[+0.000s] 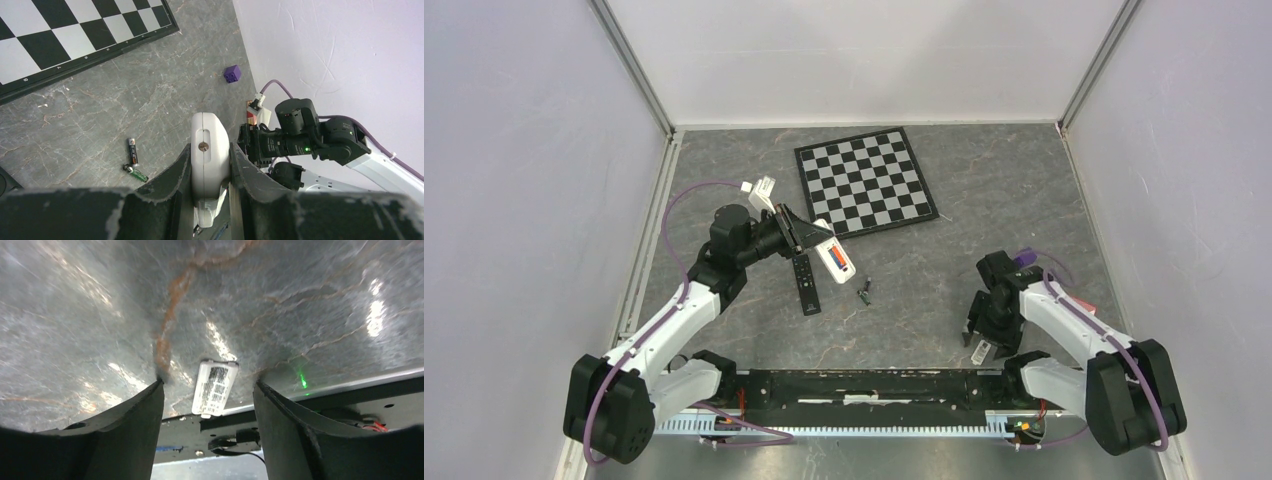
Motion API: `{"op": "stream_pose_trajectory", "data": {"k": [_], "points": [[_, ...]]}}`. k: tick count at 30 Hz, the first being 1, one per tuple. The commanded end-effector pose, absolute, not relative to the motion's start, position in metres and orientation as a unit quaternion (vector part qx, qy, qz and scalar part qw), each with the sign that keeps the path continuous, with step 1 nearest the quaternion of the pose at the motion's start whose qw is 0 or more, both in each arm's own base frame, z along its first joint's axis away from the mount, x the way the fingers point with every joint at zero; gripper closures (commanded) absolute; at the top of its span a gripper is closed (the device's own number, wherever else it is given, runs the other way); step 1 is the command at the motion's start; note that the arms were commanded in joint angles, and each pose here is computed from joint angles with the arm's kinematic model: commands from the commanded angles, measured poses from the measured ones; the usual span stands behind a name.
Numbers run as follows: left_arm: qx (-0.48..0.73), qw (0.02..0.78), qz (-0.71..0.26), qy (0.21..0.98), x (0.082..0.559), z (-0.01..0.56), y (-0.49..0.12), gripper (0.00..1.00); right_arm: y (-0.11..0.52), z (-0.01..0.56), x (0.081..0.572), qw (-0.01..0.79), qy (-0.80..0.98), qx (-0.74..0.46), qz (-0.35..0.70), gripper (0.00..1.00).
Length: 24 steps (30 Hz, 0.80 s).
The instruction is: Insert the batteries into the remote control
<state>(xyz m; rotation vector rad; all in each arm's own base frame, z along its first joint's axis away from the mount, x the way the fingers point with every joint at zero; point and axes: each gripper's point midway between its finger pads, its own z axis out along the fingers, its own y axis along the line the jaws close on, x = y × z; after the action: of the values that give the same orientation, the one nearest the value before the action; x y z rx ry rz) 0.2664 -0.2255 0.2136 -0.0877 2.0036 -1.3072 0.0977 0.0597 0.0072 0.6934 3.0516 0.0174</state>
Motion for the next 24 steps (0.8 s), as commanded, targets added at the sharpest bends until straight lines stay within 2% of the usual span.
{"op": "stream_pose_trajectory", "data": {"k": [1, 9, 12, 14, 16, 20, 24], "points": [[-0.018, 0.398, -0.503, 0.767, 0.273, 0.224, -0.223, 0.98, 0.073, -0.01, 0.054, -0.083, 0.966, 0.244, 0.03, 0.32], [-0.018, 0.396, -0.504, 0.768, 0.274, 0.223, -0.224, 0.98, 0.067, -0.006, 0.078, -0.045, 0.97, 0.24, 0.0, 0.52], [-0.018, 0.396, -0.504, 0.767, 0.274, 0.223, -0.224, 0.98, 0.061, -0.002, 0.098, -0.01, 0.974, 0.226, -0.018, 0.56], [-0.018, 0.397, -0.504, 0.767, 0.273, 0.223, -0.223, 0.98, 0.053, 0.001, 0.107, 0.012, 0.975, 0.221, -0.038, 0.56], [-0.017, 0.398, -0.505, 0.765, 0.272, 0.225, -0.223, 0.98, 0.051, 0.001, 0.11, 0.017, 0.975, 0.217, -0.044, 0.52], [-0.018, 0.399, -0.505, 0.766, 0.272, 0.225, -0.223, 0.98, 0.049, 0.0, 0.11, 0.021, 0.974, 0.218, -0.05, 0.38], [-0.018, 0.398, -0.505, 0.766, 0.272, 0.225, -0.223, 0.98, 0.05, -0.002, 0.112, 0.027, 0.974, 0.222, -0.044, 0.38]]}}
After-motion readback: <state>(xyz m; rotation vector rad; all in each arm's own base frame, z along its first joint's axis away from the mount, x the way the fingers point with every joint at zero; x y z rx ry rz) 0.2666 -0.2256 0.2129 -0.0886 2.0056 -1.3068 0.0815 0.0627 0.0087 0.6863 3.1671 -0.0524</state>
